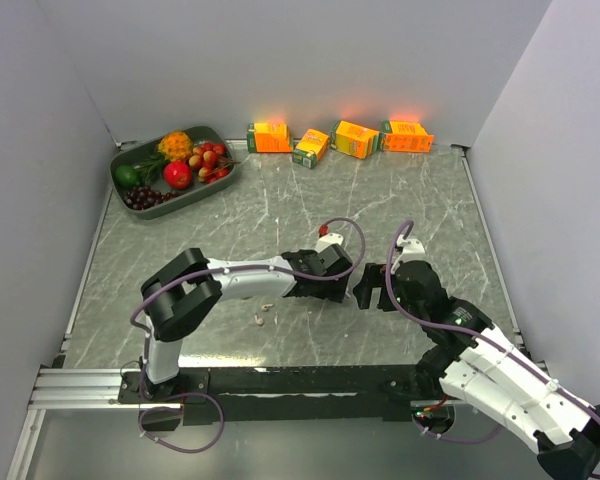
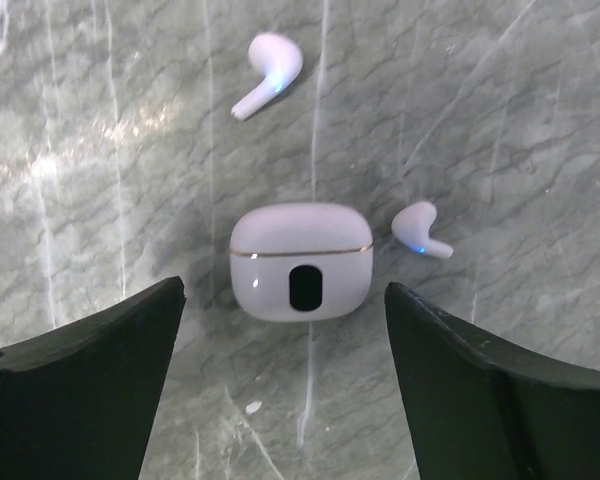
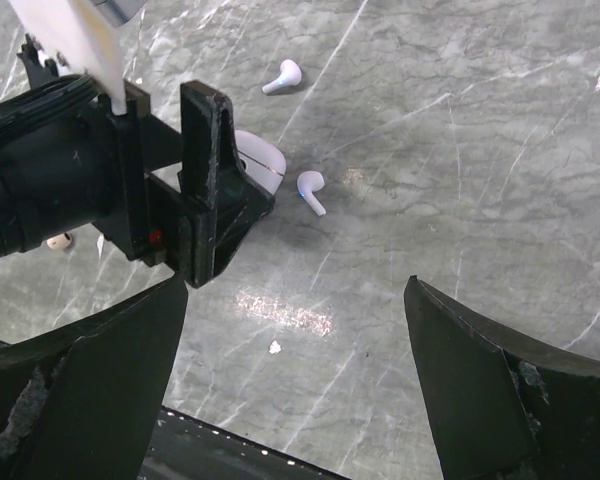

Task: Insert the wireless bluetooth earbuds into the charging case
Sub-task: Pick up the charging case at the center of the board.

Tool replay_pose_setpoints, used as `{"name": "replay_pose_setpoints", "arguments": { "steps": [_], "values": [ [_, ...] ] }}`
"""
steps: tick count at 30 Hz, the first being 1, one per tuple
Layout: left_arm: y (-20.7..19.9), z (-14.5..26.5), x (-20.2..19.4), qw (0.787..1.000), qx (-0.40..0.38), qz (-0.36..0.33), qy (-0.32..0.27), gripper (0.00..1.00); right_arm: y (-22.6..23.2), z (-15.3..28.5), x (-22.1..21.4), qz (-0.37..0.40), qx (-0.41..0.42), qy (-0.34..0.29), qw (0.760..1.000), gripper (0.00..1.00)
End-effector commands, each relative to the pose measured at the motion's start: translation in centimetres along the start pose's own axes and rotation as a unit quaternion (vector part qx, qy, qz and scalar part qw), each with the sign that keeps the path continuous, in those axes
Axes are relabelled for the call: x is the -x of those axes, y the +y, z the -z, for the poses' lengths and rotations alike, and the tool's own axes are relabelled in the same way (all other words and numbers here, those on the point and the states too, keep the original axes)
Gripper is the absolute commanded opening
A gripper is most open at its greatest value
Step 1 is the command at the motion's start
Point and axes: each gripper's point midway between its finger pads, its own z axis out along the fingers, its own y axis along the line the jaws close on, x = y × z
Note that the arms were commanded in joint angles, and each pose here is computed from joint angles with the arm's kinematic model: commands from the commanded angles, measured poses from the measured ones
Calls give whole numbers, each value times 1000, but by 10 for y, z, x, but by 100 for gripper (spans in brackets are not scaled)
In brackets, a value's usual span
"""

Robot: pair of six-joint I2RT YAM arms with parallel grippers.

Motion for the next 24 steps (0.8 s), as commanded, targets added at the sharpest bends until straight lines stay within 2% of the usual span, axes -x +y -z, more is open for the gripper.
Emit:
{"name": "replay_pose_setpoints", "arguments": {
  "steps": [1,7,17,24],
  "values": [
    [-4,-2,13,1000,9,-18,-13,83,4,9,18,-12,4,-27,1000,97],
    [-2,-7,10,999,19,-30,-6,76,4,10,18,-12,6,-29,999,97],
    [0,-11,3,999,22,-36,4,77,3,8,16,-11,4,-27,1000,97],
    [-5,-12,3,999,10,-43,4,70,4,11,18,-14,6,-29,999,97]
  ]
}}
